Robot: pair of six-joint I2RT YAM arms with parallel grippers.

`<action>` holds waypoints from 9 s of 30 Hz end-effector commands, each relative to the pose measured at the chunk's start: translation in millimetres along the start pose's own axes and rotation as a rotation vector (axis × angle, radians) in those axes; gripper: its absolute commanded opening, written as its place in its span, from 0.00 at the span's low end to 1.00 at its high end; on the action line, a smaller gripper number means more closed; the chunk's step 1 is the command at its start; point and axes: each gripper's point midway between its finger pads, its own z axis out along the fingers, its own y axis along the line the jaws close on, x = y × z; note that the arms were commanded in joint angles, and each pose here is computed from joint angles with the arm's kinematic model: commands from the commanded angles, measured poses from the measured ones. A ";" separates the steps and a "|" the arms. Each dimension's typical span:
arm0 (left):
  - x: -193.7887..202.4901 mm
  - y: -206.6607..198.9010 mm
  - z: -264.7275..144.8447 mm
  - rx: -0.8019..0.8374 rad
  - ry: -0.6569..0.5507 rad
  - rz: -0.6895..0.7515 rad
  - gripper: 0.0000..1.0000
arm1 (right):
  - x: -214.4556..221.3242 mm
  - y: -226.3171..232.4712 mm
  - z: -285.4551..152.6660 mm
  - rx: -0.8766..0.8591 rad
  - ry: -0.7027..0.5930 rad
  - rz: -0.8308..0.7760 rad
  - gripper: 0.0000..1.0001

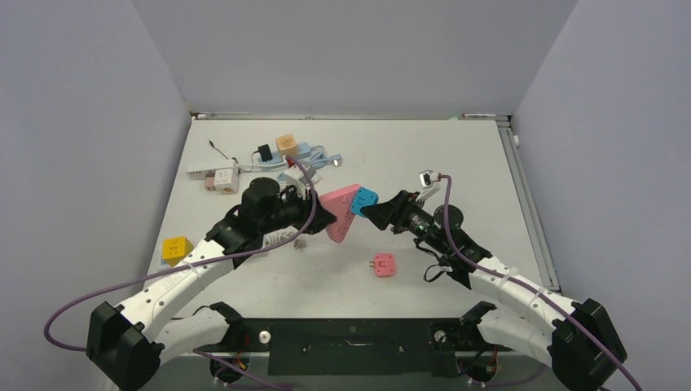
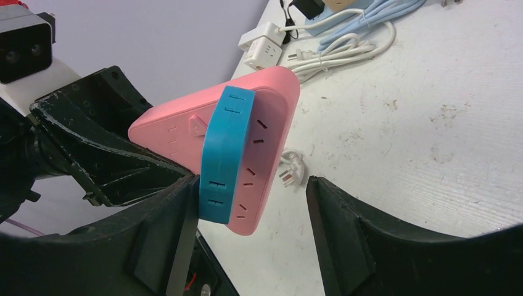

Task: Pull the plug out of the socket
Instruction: Remove the plug from the socket.

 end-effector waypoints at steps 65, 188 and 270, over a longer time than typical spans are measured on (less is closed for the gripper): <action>-15.8 6.6 -2.1 -0.187 -0.045 0.179 0.00 | 4.8 0.6 50.3 0.049 -0.060 0.259 0.05; -38.3 12.4 -1.1 0.012 -0.102 -0.026 0.00 | 37.8 -75.7 18.6 0.198 0.125 0.202 0.05; -12.2 27.6 11.0 -0.149 0.026 0.033 0.00 | -2.3 -33.2 26.1 0.090 0.042 0.226 0.05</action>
